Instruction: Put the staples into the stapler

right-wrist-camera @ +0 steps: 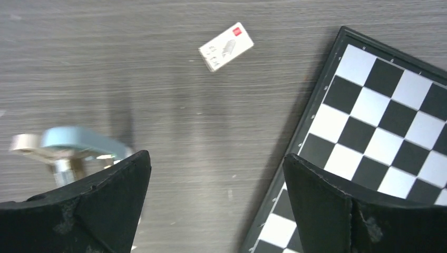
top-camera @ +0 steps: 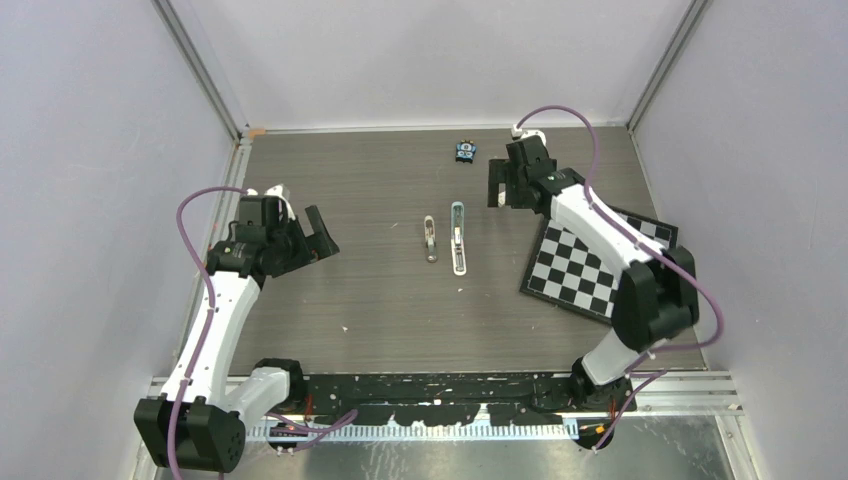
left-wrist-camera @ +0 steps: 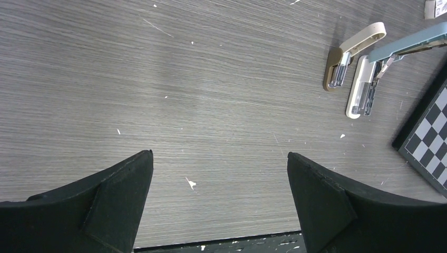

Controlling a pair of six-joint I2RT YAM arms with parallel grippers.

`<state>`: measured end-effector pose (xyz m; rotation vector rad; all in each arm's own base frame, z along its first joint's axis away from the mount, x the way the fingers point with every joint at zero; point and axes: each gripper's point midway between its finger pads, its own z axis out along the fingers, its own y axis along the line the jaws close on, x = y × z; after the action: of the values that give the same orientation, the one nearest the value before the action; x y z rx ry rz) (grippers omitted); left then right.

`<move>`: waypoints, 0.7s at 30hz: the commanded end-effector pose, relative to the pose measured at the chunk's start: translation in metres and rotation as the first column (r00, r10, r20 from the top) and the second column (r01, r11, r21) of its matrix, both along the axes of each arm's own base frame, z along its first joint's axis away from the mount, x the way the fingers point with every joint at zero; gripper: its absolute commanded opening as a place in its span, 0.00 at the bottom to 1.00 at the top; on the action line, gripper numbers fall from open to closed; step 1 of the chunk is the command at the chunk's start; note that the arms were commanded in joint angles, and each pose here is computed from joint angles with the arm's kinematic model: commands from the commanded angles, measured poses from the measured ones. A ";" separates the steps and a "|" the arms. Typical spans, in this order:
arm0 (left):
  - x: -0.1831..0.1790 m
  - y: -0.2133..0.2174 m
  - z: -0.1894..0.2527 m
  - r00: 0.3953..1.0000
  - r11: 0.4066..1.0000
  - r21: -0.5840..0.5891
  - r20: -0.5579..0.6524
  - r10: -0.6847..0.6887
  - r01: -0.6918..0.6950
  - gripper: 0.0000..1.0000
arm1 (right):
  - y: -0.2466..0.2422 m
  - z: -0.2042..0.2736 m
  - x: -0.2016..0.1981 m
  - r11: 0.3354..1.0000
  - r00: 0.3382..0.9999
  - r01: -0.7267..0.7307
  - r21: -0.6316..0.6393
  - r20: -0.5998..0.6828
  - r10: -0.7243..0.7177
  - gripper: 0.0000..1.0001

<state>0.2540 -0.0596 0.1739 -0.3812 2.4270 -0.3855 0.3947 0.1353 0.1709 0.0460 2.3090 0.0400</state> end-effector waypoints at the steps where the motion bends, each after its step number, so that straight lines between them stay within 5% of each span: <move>1: 0.005 -0.007 0.012 0.997 0.999 -0.016 0.070 -0.035 0.037 1.00 | -0.013 -0.030 0.021 0.977 0.980 -0.172 -0.126 -0.121 0.157 1.00; 21: 0.005 -0.009 0.012 0.996 0.999 -0.016 0.071 -0.046 0.048 1.00 | -0.026 -0.106 0.105 0.943 0.930 -0.318 -0.103 -0.226 0.289 1.00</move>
<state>0.2525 -0.0658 0.1773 -0.3524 2.4150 -0.4131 0.4769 0.0972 0.0479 -0.3469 2.5788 -0.0146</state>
